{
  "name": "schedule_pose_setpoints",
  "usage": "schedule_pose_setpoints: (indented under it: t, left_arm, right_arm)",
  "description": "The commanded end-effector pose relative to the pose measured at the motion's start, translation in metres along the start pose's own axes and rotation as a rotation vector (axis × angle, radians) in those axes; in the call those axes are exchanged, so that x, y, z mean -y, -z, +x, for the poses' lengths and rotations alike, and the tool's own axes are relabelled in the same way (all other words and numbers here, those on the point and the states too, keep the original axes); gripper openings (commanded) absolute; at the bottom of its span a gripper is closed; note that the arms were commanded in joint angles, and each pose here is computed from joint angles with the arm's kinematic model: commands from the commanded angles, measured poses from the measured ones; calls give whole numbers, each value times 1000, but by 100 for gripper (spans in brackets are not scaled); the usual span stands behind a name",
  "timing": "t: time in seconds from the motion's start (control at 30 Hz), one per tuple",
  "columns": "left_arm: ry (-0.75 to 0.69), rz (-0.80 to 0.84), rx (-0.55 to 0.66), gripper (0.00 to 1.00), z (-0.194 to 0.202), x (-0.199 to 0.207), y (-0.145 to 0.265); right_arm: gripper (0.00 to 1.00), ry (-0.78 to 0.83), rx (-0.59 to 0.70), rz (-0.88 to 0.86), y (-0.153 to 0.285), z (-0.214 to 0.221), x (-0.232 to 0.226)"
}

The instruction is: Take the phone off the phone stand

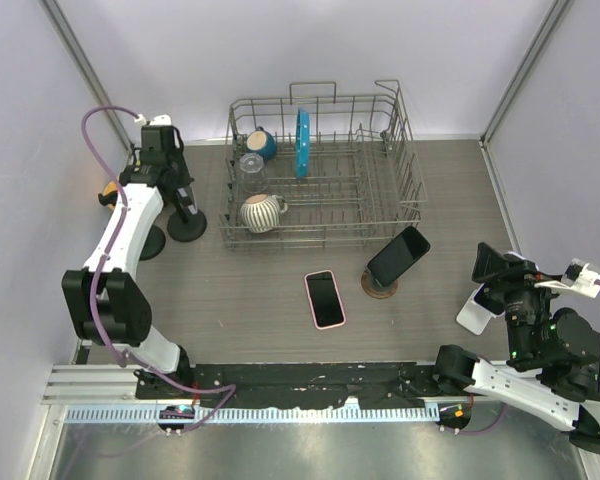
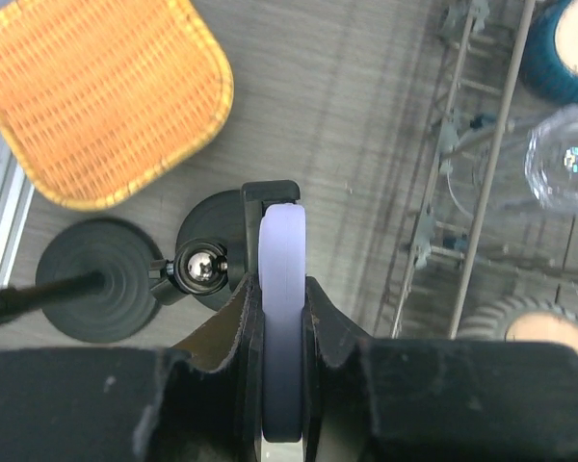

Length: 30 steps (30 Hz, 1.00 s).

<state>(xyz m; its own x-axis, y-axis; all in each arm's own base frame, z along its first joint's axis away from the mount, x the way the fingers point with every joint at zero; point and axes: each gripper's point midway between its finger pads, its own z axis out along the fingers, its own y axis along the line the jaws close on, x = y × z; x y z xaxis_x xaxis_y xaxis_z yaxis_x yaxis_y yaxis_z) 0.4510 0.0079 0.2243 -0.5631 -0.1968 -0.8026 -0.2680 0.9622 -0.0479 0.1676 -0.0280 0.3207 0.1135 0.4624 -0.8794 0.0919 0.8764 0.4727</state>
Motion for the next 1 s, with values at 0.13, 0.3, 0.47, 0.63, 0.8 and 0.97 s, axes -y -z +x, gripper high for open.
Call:
schedule_pose_setpoints:
  t: [0.13, 0.3, 0.47, 0.63, 0.8, 0.97]
  left_arm:
    - [48, 79, 74, 0, -7, -2, 93]
    - [28, 130, 44, 0, 27, 6, 136]
    - [52, 241, 22, 0, 60, 29, 173]
    - [45, 412, -12, 0, 91, 79, 203]
    - [-73, 451, 10, 0, 111, 130, 220]
    - [-140, 469, -13, 0, 129, 169, 217]
  right_arm:
    - [69, -14, 5, -17, 0, -3, -3]
    - [69, -5, 3, -18, 0, -3, -4]
    - [68, 7, -2, -23, -1, -1, -6]
    - [68, 41, -13, -32, -2, 4, -12]
    - [68, 88, -35, -56, -3, 11, -22]
    - [68, 111, -47, -64, -4, 14, -25]
